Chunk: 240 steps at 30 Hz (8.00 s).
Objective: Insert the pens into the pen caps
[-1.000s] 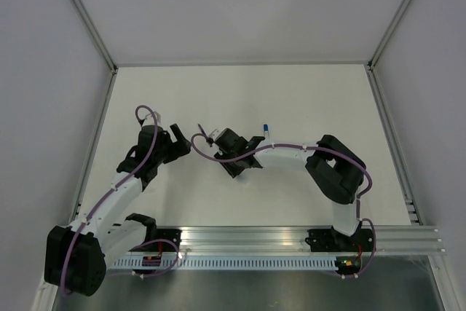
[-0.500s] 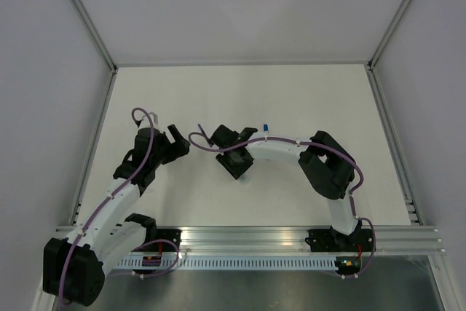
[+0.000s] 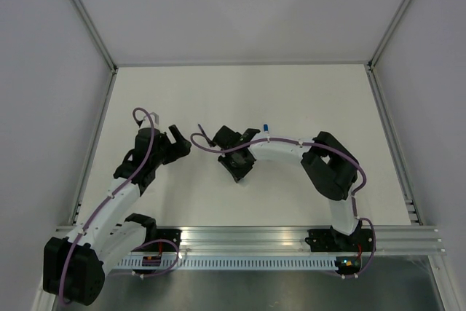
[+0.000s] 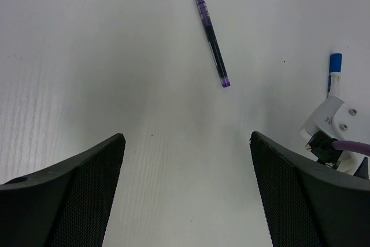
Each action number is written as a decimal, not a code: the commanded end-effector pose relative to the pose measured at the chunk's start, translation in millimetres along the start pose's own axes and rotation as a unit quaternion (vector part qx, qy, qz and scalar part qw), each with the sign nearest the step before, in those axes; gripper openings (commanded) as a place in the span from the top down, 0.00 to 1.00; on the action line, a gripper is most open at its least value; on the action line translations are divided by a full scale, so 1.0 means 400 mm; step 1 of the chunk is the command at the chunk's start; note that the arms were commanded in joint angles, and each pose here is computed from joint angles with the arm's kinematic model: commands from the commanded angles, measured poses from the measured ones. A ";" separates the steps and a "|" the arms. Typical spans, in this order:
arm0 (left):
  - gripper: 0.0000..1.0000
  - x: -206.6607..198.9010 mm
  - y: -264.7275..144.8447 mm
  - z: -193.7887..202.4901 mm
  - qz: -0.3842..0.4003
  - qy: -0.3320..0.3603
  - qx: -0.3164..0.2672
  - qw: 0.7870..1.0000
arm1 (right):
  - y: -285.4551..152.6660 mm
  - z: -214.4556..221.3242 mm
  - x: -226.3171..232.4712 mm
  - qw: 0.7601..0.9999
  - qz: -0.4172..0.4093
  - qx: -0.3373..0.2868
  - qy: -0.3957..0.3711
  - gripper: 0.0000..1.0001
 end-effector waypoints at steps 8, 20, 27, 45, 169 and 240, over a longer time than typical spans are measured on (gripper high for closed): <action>0.08 -0.033 -0.022 -0.003 0.081 -0.004 0.000 0.997 | 0.011 0.012 -0.011 0.999 -0.013 -0.028 0.040 1.00; 0.12 -0.084 -0.017 0.035 0.230 -0.018 0.056 0.971 | -0.136 -0.049 -0.033 0.972 0.001 -0.204 0.115 1.00; 0.15 -0.112 -0.007 0.053 0.321 -0.018 0.075 0.944 | -0.217 -0.060 -0.017 0.940 -0.026 -0.306 0.150 1.00; 0.21 -0.129 -0.030 0.059 0.400 -0.017 0.040 0.915 | -0.306 -0.090 0.103 0.911 -0.085 -0.383 0.130 1.00; 0.98 -0.175 -0.083 0.074 0.490 0.036 0.112 0.864 | -0.423 0.234 -0.534 0.814 0.227 -0.254 0.471 0.17; 0.98 -0.173 -0.104 0.064 0.474 0.034 0.087 0.876 | -0.294 0.217 -0.667 0.984 0.097 -0.089 -0.120 0.23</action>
Point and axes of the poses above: each gripper's point midway between its finger pads, its own y axis out along the fingers, its own x axis along the line the jaws close on, z = x × y, the point moved 9 cm from there along -y, back along the fingers, and after that the axes turned 3 degrees about -y, right-handed, at the moved point
